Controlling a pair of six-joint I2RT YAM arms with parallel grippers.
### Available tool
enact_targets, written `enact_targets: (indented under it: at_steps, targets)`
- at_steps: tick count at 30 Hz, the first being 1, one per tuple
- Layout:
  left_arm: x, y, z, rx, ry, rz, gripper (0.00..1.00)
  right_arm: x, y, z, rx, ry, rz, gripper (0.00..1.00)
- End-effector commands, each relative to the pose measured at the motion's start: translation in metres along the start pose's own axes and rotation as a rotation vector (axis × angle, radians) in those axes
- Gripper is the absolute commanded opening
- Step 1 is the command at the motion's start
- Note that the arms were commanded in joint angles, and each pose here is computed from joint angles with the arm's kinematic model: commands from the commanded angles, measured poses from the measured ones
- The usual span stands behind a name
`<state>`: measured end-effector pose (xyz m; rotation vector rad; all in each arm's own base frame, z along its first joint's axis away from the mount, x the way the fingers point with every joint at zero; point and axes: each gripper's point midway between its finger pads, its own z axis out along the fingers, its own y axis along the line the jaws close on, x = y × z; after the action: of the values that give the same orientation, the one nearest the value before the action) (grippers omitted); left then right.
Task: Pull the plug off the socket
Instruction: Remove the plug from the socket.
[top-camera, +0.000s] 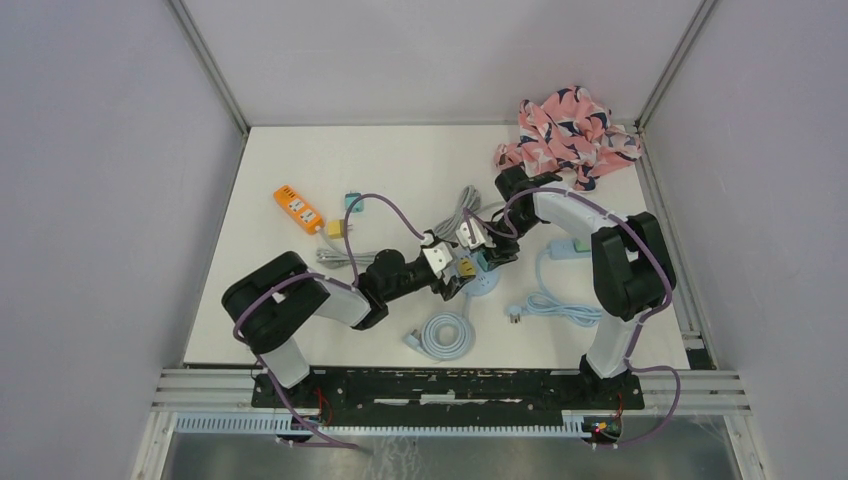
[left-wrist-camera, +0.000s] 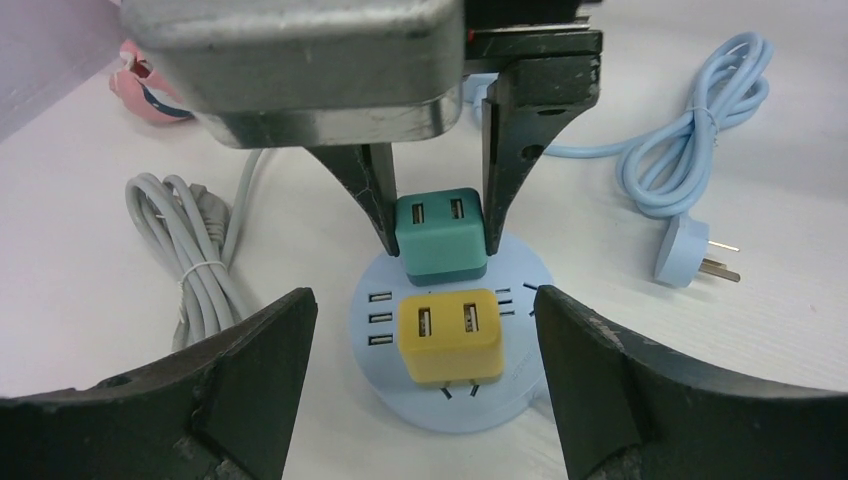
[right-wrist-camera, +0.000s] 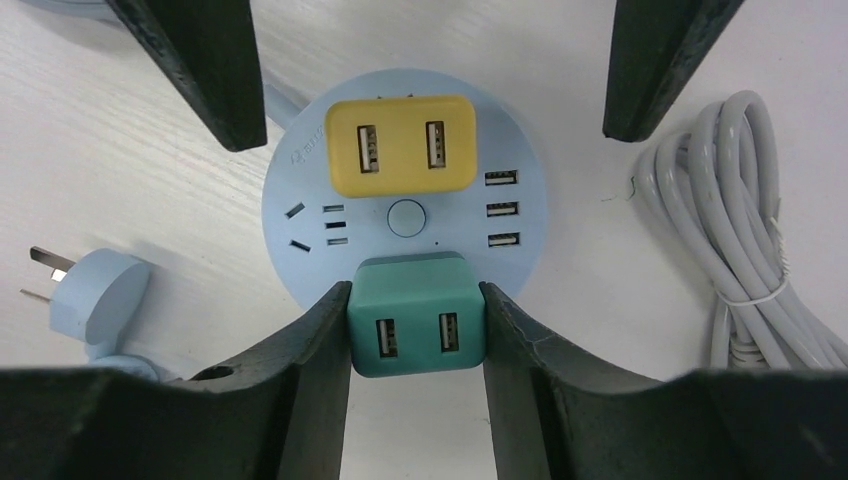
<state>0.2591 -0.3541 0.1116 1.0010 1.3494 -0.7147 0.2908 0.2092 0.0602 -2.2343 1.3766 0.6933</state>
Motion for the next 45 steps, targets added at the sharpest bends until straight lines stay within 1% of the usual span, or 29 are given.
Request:
enact_targets:
  at_steps: [1, 9, 17, 24, 26, 30, 31, 33, 36, 37, 38, 40, 41, 45]
  targets:
    - [-0.012, 0.001, 0.013, 0.004, -0.041, -0.06, 0.86, -0.01, 0.005, -0.016, -0.011, -0.019, -0.018, 0.29]
    - [-0.001, -0.011, 0.023, 0.074, -0.02, -0.096, 0.86, -0.004, 0.023, -0.025, -0.025, -0.037, 0.002, 0.22]
    - [0.006, -0.014, 0.028, 0.083, -0.01, -0.125, 0.83, -0.003, 0.026, -0.028, -0.033, -0.066, 0.023, 0.2]
    - [0.011, -0.024, 0.035, 0.129, -0.002, -0.14, 0.82, -0.003, 0.026, -0.026, -0.034, -0.076, 0.026, 0.18]
    - [0.013, -0.027, 0.037, 0.144, 0.009, -0.149, 0.8, -0.005, 0.027, -0.025, -0.037, -0.086, 0.027, 0.17]
    - [0.017, -0.031, 0.04, 0.168, 0.027, -0.158, 0.71, -0.007, 0.028, -0.023, -0.038, -0.1, 0.022, 0.14]
    - [0.017, -0.031, 0.04, 0.171, 0.028, -0.158, 0.67, -0.007, 0.028, -0.023, -0.038, -0.101, 0.021, 0.13]
    - [0.018, -0.032, 0.041, 0.179, 0.034, -0.16, 0.58, -0.007, 0.028, -0.023, -0.038, -0.104, 0.021, 0.11]
    - [0.02, -0.035, 0.043, 0.193, 0.045, -0.162, 0.37, -0.007, 0.029, -0.022, -0.04, -0.107, 0.022, 0.06]
    - [0.02, -0.035, 0.043, 0.194, 0.048, -0.163, 0.27, -0.007, 0.029, -0.023, -0.041, -0.105, 0.022, 0.02]
    - [0.021, -0.034, 0.043, 0.191, 0.05, -0.164, 0.18, -0.007, 0.029, -0.022, -0.045, -0.105, 0.024, 0.0]
    - [0.021, -0.035, 0.043, 0.196, 0.05, -0.164, 0.05, -0.009, 0.032, -0.022, -0.055, -0.115, 0.013, 0.0]
    - [0.021, -0.035, 0.043, 0.197, 0.052, -0.165, 0.03, -0.011, 0.033, -0.022, -0.06, -0.127, 0.008, 0.0]
    - [0.021, -0.036, 0.044, 0.201, 0.054, -0.164, 0.03, -0.027, 0.035, -0.022, -0.059, -0.207, -0.016, 0.0]
